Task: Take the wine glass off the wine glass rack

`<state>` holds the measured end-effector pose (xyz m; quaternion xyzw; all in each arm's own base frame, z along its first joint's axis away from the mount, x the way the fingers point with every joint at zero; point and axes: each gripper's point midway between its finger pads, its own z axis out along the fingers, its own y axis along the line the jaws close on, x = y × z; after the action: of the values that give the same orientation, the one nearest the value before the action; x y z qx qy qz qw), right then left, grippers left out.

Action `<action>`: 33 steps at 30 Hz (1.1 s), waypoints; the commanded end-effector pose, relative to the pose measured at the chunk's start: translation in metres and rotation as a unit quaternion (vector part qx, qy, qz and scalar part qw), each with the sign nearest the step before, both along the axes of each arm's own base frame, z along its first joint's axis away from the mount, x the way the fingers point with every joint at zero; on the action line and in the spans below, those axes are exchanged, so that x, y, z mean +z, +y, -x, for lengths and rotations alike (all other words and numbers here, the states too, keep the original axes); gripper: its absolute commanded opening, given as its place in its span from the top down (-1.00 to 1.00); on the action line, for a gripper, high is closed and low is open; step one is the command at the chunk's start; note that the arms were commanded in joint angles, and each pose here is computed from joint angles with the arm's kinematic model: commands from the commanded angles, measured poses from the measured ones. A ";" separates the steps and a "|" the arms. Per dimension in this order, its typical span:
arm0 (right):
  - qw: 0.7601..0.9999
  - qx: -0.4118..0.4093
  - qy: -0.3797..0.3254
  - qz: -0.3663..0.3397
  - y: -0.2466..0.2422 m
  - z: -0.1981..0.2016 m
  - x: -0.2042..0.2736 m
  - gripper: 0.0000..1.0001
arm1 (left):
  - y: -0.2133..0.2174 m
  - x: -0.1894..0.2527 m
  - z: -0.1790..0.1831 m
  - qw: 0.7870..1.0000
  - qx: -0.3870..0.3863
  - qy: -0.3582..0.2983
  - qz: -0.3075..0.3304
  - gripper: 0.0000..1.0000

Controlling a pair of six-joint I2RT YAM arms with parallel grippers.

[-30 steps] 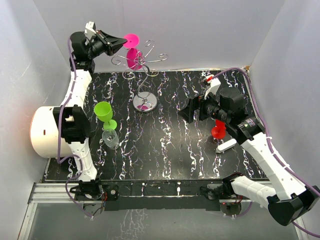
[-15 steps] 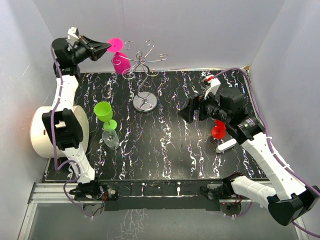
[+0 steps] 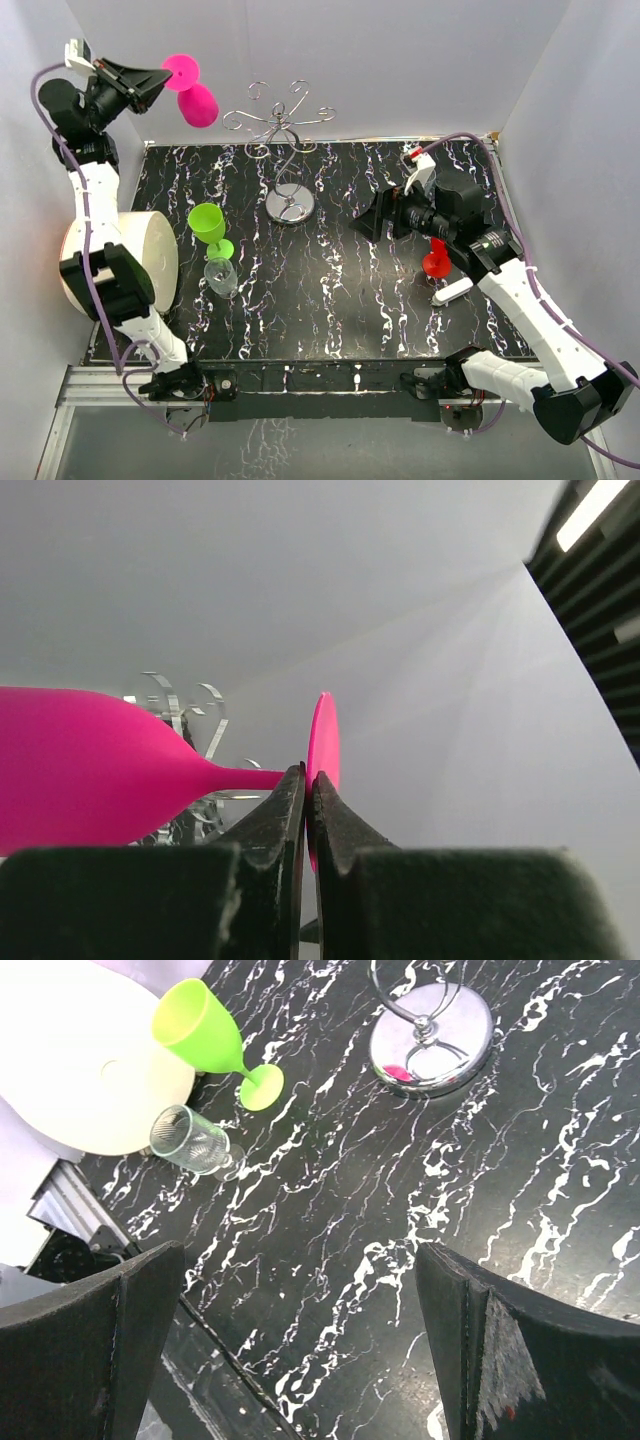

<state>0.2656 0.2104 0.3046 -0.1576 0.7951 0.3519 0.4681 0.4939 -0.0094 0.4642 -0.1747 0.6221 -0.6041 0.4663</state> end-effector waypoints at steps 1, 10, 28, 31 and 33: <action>0.997 0.018 -0.049 -0.063 0.012 0.001 0.052 -0.97 | -0.045 0.112 0.110 0.976 -0.027 -0.203 -0.069 1.00; 0.983 0.058 -0.053 -0.165 0.032 0.009 0.094 -0.97 | -0.107 0.155 0.253 0.928 -0.112 -0.347 -0.071 1.00; 0.920 0.155 -0.117 -0.341 0.047 0.037 0.173 -0.97 | -0.165 0.095 0.350 0.879 -0.309 -0.339 0.134 1.00; 0.918 0.156 -0.105 -0.348 0.049 0.034 0.171 -0.97 | -0.176 0.079 0.353 0.874 -0.326 -0.323 0.159 1.00; 0.917 0.161 -0.097 -0.352 0.051 0.034 0.168 -0.96 | -0.184 0.071 0.356 0.871 -0.336 -0.315 0.168 1.00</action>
<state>0.2391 0.2596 0.4608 -0.1338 0.5637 0.6389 0.5061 0.1805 -0.1924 0.5265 0.1176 0.4205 -0.8292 0.3489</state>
